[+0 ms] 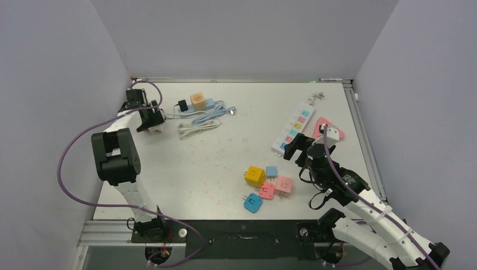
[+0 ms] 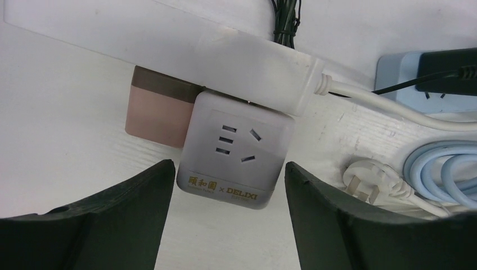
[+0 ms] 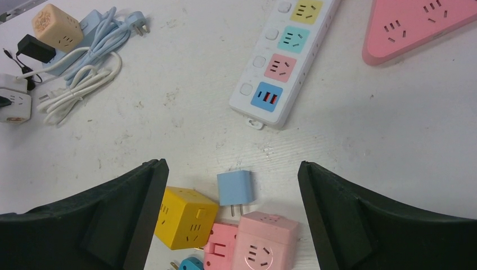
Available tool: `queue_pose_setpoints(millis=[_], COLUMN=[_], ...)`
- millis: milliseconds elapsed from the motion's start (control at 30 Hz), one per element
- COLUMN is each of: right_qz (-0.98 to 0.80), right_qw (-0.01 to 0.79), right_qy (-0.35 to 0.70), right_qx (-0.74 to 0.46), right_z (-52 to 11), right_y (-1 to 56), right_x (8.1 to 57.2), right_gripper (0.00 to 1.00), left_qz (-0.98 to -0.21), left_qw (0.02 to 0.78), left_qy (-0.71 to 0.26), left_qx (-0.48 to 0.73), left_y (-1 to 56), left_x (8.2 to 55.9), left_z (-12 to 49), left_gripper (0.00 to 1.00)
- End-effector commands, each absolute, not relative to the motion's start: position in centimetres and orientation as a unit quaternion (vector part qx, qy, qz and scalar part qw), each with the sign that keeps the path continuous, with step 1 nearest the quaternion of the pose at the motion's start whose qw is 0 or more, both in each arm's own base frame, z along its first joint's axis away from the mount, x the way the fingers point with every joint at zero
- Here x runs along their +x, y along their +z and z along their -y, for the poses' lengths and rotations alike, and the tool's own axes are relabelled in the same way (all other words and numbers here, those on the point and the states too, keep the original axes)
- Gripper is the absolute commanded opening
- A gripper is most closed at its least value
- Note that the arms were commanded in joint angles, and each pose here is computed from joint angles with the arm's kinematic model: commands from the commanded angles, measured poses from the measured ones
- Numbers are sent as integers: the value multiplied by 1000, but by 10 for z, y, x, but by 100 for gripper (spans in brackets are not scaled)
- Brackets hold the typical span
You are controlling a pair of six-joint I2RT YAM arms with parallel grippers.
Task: Pull the plug off the socket
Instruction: Move the socket to the center of the board.
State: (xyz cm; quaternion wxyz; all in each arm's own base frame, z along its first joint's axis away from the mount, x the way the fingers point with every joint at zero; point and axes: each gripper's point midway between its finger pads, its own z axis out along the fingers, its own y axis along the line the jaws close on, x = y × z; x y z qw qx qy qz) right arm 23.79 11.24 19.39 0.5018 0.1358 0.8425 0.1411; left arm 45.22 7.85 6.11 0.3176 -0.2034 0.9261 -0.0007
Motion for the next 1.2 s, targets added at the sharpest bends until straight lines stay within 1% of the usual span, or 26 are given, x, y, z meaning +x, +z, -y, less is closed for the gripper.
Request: queue_pose_setpoints(millis=[0,233,333,367,467,533,667,900,933,1167], right_qz=[-837,-835,-833,-832,-830,-828,-827,-828,-828,-826], right_qw=[507,509,511,511,514,517,520,520,520,522], right_qy=[147,150,151,153,156,158,160,162,161,162], right_qx=[146,147,149,149,148,148,144,136,136,136], right_z=[-113,-112,-111,-111,-112,-111,-112,-112,-111,-110], right_y=[198,201,202,202,204,206,207,204,203,203], right_x=[242,240,240,240,240,240,240,237,236,235], right_gripper=[90,90,90,90,90,90,90,90,90,90], left_qz=[-923,-928,-933,-934,-936,-938,-940,-938,-939,-939], left_qw=[336,333,320,317,305,293,281,281,283,281], left_qy=[-1,27,48,52,59,61,63,35,30,-5], left_qx=[-189,-163,-156,-153,-163,-176,-184,-201,-191,-197], left_y=[67,70,68,68,66,66,70,81,83,79], left_x=[468,465,458,455,443,433,414,384,380,340], left_z=[-82,-75,-72,-69,-66,-62,-46,-19,-7,32], left_gripper=[64,48,37,32,28,23,21,21,21,21])
